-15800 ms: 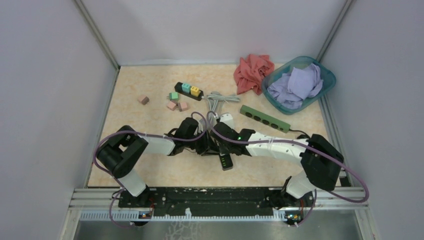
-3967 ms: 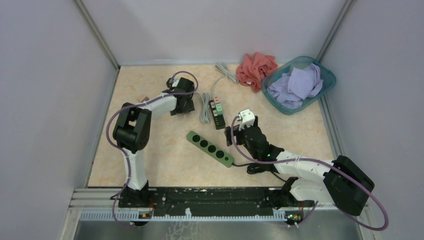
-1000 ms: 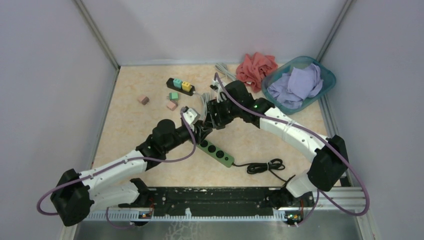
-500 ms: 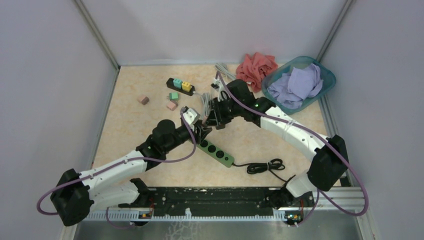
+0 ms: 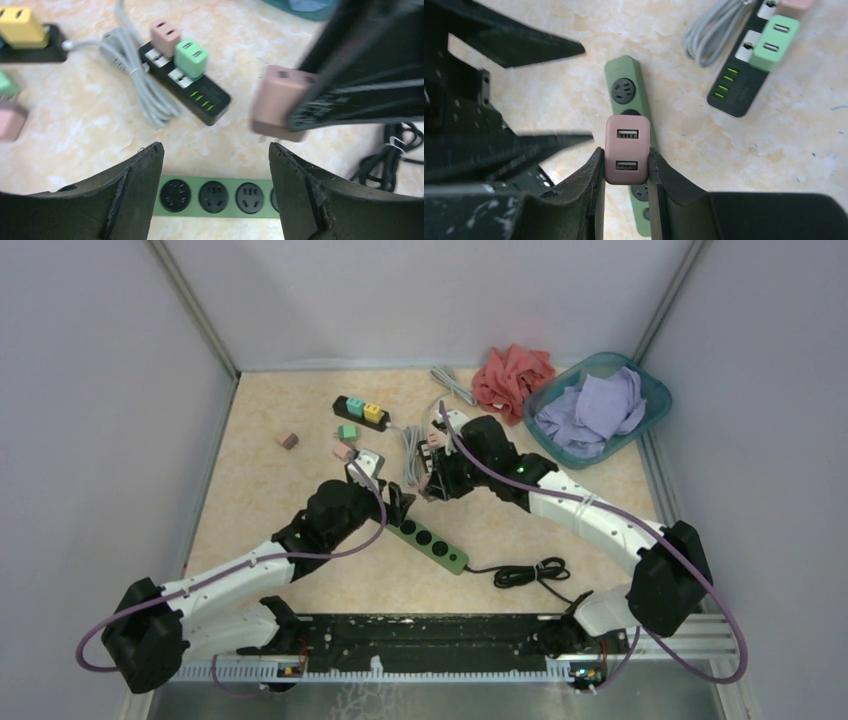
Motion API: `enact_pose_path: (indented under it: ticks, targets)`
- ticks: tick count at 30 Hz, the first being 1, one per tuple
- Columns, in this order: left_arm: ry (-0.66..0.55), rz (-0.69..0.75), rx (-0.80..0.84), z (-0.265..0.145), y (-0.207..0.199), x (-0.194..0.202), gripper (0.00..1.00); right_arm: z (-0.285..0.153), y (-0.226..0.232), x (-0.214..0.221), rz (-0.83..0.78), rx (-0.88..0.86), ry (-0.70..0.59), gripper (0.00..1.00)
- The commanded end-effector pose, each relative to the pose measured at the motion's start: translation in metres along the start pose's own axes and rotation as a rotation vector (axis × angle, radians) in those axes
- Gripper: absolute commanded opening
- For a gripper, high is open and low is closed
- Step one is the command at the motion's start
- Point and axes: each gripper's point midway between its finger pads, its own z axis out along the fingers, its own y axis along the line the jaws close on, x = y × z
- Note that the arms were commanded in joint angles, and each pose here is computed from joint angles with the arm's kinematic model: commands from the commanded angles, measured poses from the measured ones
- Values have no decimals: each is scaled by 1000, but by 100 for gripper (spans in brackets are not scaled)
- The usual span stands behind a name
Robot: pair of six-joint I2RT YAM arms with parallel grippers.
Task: Insert the plug
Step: Pick up the plug from the center of the board, then insert the plug into the socket.
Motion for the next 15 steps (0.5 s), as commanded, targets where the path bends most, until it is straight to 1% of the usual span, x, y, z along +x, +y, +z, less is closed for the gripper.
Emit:
enact_pose_path:
  ticks: [1,6,12,15]
  targets:
    - [51,-140,-158,0,40,20,82,-16,-7,-24,-82,51,-158,0]
    - [136,-313,-179,5,73,41,81,-18,-10,-20,-129,44,-206,0]
    - [221,-444,-210,13,94,63,76,-13,-7,-12,-163,7,-211,0]
    - [284,-509,-225,17,105,79,73,-9,-5,-7,-177,-12,-213,0]
